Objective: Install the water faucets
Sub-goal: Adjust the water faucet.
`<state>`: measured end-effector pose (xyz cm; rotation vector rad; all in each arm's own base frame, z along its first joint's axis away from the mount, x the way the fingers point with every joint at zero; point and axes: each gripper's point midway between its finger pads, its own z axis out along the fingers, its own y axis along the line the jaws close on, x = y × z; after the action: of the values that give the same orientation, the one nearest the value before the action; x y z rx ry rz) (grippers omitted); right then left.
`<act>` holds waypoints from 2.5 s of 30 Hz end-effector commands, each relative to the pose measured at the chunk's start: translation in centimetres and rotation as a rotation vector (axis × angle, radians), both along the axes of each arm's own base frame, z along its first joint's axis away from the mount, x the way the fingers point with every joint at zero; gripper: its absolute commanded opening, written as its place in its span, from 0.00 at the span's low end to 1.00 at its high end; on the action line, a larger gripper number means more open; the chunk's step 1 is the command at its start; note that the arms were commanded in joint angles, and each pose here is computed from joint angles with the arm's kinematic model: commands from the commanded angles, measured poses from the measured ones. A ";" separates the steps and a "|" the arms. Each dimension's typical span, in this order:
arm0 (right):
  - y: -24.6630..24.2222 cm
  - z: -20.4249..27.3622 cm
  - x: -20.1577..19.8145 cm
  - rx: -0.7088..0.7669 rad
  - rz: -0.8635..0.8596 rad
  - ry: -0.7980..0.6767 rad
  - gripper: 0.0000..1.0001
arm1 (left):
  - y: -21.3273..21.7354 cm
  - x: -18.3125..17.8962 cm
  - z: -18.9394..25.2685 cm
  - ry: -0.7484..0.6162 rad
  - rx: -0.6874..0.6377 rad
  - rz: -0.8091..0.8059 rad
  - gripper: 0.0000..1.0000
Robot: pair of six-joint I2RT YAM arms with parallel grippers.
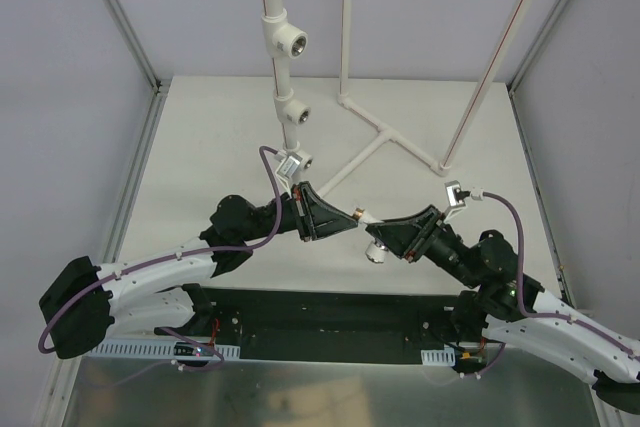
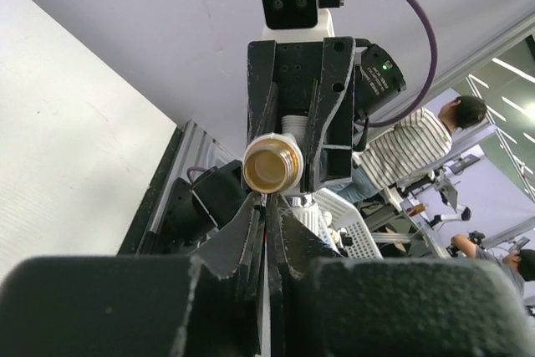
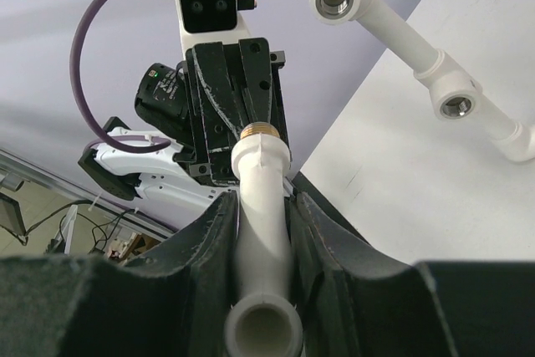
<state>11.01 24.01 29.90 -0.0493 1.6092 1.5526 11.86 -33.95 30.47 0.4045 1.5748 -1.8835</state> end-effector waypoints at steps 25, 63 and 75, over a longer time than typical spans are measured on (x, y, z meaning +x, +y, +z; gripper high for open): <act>0.6 1.6 -1.0 0.048 0.065 -0.029 0.00 | 0.2 -0.1 3.7 -0.069 -0.110 0.008 0.34; 0.5 1.9 -0.8 0.064 0.054 -0.029 0.46 | -0.5 -0.3 4.1 -0.068 -0.134 -0.035 0.00; 1.0 2.7 -0.9 0.120 0.075 -0.011 0.56 | 0.0 0.3 4.4 -0.070 -0.168 0.017 0.00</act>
<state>10.36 24.93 30.74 -0.0647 1.5923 1.6354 12.27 -34.66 31.64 0.3787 1.5228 -1.9425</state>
